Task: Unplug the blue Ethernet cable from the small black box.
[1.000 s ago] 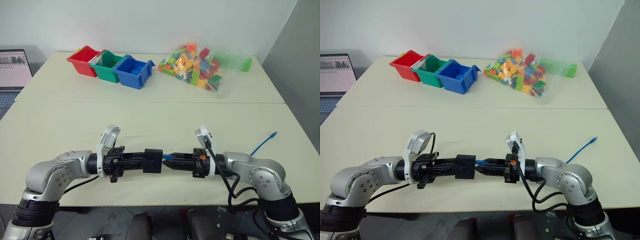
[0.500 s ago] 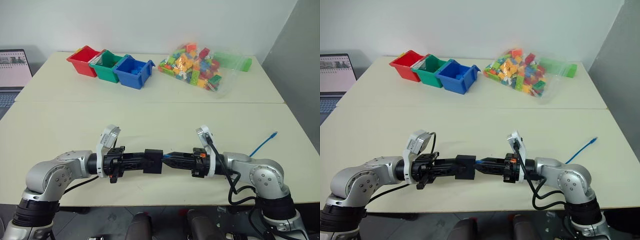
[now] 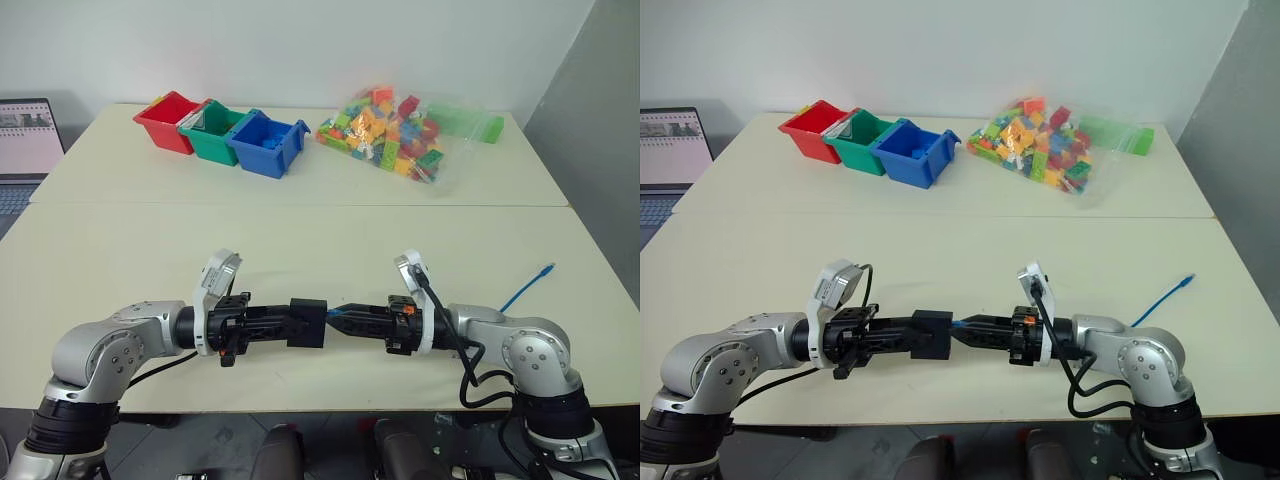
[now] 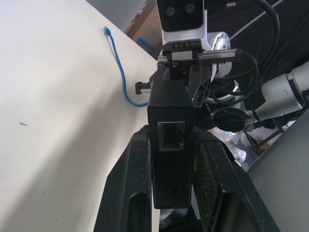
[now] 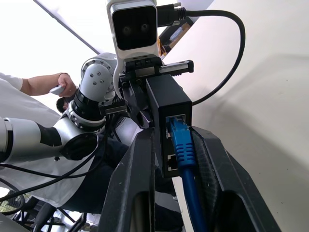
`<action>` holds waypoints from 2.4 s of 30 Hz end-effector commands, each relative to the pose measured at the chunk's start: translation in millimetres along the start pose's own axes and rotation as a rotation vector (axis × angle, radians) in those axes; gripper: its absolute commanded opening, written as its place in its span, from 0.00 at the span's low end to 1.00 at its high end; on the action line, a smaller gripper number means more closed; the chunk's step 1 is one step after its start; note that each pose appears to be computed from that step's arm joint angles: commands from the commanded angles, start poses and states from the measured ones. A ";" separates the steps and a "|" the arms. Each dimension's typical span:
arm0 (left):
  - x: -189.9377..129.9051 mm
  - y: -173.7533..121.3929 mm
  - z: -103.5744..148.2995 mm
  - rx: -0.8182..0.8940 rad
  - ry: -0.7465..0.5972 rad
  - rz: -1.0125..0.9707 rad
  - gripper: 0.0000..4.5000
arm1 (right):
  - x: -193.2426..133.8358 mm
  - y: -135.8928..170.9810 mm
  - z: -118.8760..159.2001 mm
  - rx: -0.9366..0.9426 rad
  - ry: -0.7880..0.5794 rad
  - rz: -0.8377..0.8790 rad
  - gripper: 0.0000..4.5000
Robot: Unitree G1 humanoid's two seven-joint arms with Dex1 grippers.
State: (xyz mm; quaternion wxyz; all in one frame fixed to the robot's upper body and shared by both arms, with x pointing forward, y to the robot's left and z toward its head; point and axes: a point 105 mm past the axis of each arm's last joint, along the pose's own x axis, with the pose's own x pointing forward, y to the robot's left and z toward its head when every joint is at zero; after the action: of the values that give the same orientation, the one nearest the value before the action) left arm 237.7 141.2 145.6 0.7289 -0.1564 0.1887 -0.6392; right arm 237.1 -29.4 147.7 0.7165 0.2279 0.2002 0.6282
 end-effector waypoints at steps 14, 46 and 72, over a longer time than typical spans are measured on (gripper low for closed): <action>0.5 -2.3 3.9 0.022 -0.004 0.000 0.17 | 0.2 11.4 5.5 -0.027 -0.002 0.057 0.02; -32.6 58.2 29.3 0.205 -0.168 0.494 0.17 | -72.5 -156.2 85.7 -0.747 -0.083 -0.991 0.31; -120.4 173.0 42.1 0.529 -0.335 1.331 0.45 | -12.6 -33.8 73.2 -0.875 0.072 -0.361 0.86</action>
State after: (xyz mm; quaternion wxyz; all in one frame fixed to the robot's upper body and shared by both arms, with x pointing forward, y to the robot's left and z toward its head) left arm 397.1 277.9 102.5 0.9948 0.0827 -0.0119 -0.0576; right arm 311.1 -52.8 178.5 0.8414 -0.1474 -0.0037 0.5199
